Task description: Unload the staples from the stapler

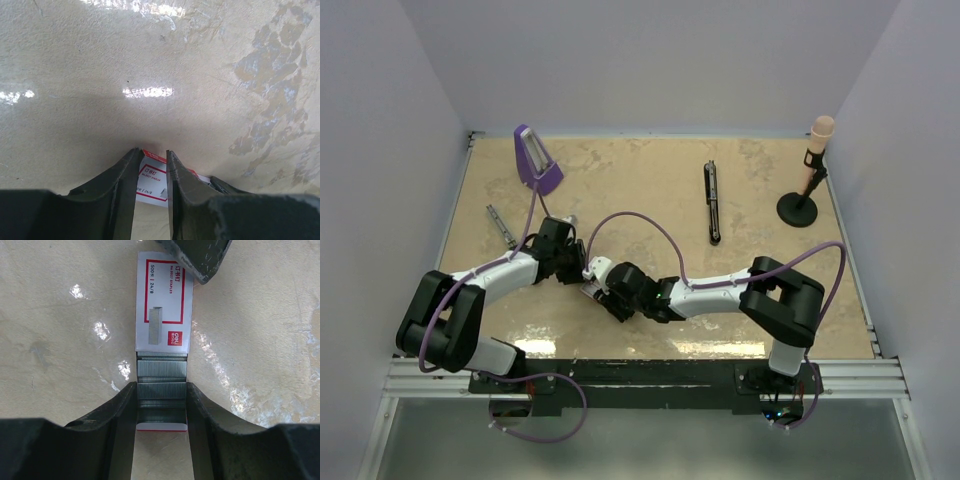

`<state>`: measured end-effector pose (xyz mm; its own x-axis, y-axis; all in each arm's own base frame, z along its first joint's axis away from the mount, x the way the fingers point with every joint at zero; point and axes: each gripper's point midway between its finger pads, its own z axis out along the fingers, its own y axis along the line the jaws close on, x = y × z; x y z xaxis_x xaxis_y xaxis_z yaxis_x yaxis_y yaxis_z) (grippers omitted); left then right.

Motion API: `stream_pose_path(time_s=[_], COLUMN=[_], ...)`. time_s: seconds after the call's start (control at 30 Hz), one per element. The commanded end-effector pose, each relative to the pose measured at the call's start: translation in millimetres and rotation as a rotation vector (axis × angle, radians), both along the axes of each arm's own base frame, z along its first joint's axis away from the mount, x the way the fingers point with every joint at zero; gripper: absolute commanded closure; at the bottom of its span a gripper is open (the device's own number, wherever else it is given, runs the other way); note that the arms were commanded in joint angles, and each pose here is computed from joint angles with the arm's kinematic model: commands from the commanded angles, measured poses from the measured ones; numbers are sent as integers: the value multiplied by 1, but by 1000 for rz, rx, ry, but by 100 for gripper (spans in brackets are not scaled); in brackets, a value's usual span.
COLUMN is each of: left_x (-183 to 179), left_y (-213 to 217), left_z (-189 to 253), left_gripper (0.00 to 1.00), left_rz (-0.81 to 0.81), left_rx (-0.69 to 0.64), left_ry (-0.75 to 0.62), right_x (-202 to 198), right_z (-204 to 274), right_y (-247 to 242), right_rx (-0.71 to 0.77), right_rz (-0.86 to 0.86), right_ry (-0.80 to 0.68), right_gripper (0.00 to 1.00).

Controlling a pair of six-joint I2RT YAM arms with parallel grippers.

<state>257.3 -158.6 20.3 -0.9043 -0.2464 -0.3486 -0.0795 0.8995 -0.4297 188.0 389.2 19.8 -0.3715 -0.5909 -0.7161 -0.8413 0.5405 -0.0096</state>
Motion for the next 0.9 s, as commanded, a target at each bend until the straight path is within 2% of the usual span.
stream_pose_path(time_s=[0.0,0.2,0.4,0.5,0.73,0.87], left_x=[-8,-10,-13,-15,-19,-24], left_y=[0,-2,3,4,6,7], left_z=[-4,-1,1,-1,2,3], left_gripper=[67,68,67,66,65,65], left_rz=[3,1,10,13,20,20], left_rx=[-5,-25,-10,-7,-10,-12], left_ry=[26,16,10,12,7,11], right_x=[5,9,18,19,9,6], right_z=[-10,-8,-2,1,37,49], right_y=[-2,-1,-5,-8,-5,-14], right_rx=[-39,-38,-76,-95,-7,38], right_rz=[-34,-37,-4,14,7,-45], right_ry=[-13,-33,-67,-61,-28,18], right_gripper=[71,70,63,56,36,33])
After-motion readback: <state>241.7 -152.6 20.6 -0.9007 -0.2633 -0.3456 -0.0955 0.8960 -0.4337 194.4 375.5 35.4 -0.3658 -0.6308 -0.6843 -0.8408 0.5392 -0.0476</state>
